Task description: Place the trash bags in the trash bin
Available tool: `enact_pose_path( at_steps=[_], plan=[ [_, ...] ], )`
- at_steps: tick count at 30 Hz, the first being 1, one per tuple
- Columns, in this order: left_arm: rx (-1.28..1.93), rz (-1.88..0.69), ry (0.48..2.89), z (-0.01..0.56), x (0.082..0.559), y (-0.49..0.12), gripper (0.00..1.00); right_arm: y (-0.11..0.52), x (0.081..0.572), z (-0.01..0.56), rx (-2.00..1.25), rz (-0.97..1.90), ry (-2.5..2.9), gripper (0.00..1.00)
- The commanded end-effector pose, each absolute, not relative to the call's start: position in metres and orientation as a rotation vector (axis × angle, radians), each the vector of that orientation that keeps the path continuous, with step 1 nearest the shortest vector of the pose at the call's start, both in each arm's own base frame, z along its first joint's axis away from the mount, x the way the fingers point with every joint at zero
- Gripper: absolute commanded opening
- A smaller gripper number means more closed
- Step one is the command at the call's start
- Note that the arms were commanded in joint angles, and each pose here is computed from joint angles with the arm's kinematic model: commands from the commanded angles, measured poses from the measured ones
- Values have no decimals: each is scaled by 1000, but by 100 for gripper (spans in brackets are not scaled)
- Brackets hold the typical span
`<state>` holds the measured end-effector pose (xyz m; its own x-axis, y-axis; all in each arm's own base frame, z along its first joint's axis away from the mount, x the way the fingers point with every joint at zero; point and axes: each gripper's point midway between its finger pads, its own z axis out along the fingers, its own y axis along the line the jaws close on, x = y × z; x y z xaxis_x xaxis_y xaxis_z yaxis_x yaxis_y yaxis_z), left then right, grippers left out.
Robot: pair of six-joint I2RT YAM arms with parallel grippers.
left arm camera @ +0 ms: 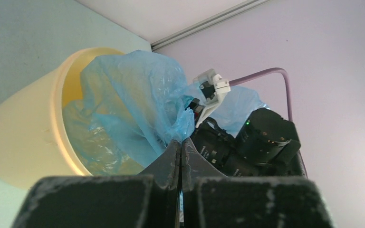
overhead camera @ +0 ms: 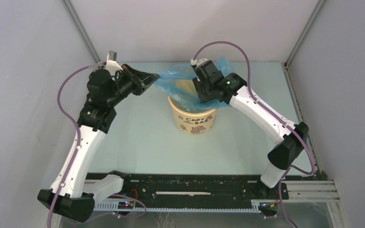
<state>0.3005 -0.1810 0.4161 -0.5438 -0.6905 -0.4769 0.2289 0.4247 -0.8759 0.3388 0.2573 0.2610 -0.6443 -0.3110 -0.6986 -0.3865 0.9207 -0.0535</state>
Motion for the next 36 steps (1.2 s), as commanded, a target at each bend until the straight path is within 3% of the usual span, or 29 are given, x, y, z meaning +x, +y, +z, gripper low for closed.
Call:
enact_pose_path(
  at_steps=[1, 11, 26, 36],
  plan=[
    [-444, -1244, 1767, 407, 303, -176, 0, 279, 354, 265, -488, 209, 2210, 42],
    [-515, -1115, 1829, 375, 328, -162, 0, 337, 369, 214, -499, 377, 2299, 43],
    [-536, -1107, 1964, 315, 349, -170, 0, 327, 370, 114, -450, 407, 2498, 44],
    [-470, -1128, 2036, 294, 361, -195, 0, 315, 372, 96, -474, 339, 2557, 49]
  ],
)
